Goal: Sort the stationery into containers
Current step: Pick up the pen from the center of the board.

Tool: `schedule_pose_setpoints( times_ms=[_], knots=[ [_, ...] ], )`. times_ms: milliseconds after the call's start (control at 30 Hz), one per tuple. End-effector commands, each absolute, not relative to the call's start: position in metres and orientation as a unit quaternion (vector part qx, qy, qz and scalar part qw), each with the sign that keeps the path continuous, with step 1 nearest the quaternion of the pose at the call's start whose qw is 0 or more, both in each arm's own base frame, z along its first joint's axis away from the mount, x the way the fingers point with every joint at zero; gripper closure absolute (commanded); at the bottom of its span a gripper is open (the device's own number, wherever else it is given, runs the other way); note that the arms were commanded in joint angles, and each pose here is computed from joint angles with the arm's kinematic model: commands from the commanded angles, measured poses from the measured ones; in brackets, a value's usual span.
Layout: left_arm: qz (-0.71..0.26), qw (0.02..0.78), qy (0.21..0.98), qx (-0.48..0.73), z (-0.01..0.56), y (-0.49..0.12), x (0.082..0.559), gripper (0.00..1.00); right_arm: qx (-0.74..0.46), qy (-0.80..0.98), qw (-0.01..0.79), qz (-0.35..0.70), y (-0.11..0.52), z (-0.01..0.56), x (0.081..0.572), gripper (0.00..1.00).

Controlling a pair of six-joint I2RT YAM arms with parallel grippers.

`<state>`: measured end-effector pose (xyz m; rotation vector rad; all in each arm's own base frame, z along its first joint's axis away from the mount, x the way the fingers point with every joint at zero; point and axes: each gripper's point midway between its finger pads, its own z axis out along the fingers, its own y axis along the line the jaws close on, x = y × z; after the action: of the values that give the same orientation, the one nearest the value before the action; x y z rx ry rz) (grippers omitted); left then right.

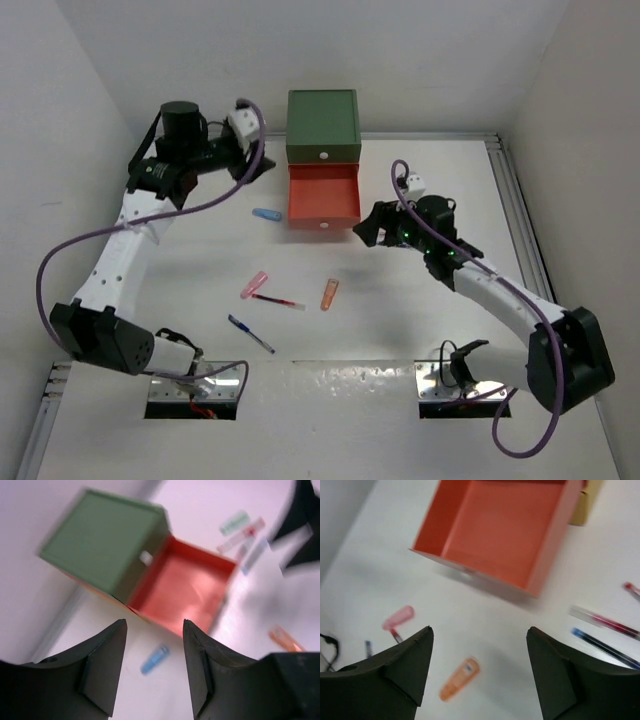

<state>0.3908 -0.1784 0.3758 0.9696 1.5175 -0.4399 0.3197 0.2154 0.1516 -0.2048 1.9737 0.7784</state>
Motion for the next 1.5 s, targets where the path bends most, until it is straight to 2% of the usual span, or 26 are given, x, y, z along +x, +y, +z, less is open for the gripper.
schedule_pose_setpoints(
  times_ms=[0,67,100,200,433,700,800,967,1167,1467],
  knots=[
    [-0.217,0.480,0.643,0.556,0.296,-0.179,0.324,0.46,-0.156,0.857,0.422,0.251,0.179,0.133,0.299,0.24],
    [-0.246,0.418,0.653,0.581,0.261,-0.176,0.289,0.46,-0.155,0.867,0.414,0.230,0.158,0.132,0.294,0.23],
    [-0.249,0.391,0.641,0.612,0.245,-0.173,0.269,0.48,-0.156,0.870,0.414,0.218,0.148,0.133,0.290,0.19],
    [-0.221,0.369,0.621,0.656,0.226,-0.165,0.249,0.51,-0.162,0.871,0.422,0.192,0.127,0.135,0.292,0.17],
    [-0.174,0.297,0.597,0.725,0.156,-0.165,0.216,0.55,-0.171,0.870,0.428,0.173,0.086,0.132,0.294,0.25],
    [-0.111,0.299,0.619,0.717,0.114,-0.163,0.226,0.54,-0.178,0.883,0.415,0.126,0.059,0.119,0.307,0.40],
    [-0.128,0.271,0.634,0.713,0.096,-0.164,0.224,0.51,-0.186,0.883,0.416,0.112,0.055,0.112,0.308,0.43],
    [-0.128,0.276,0.627,0.717,0.087,-0.172,0.235,0.48,-0.185,0.888,0.406,0.116,0.053,0.101,0.302,0.44],
    [-0.154,0.243,0.607,0.741,0.068,-0.190,0.236,0.48,-0.164,0.895,0.398,0.118,0.046,0.097,0.300,0.44],
    [-0.176,0.206,0.599,0.753,0.037,-0.202,0.222,0.49,-0.156,0.897,0.400,0.110,0.036,0.102,0.302,0.43]
  ],
)
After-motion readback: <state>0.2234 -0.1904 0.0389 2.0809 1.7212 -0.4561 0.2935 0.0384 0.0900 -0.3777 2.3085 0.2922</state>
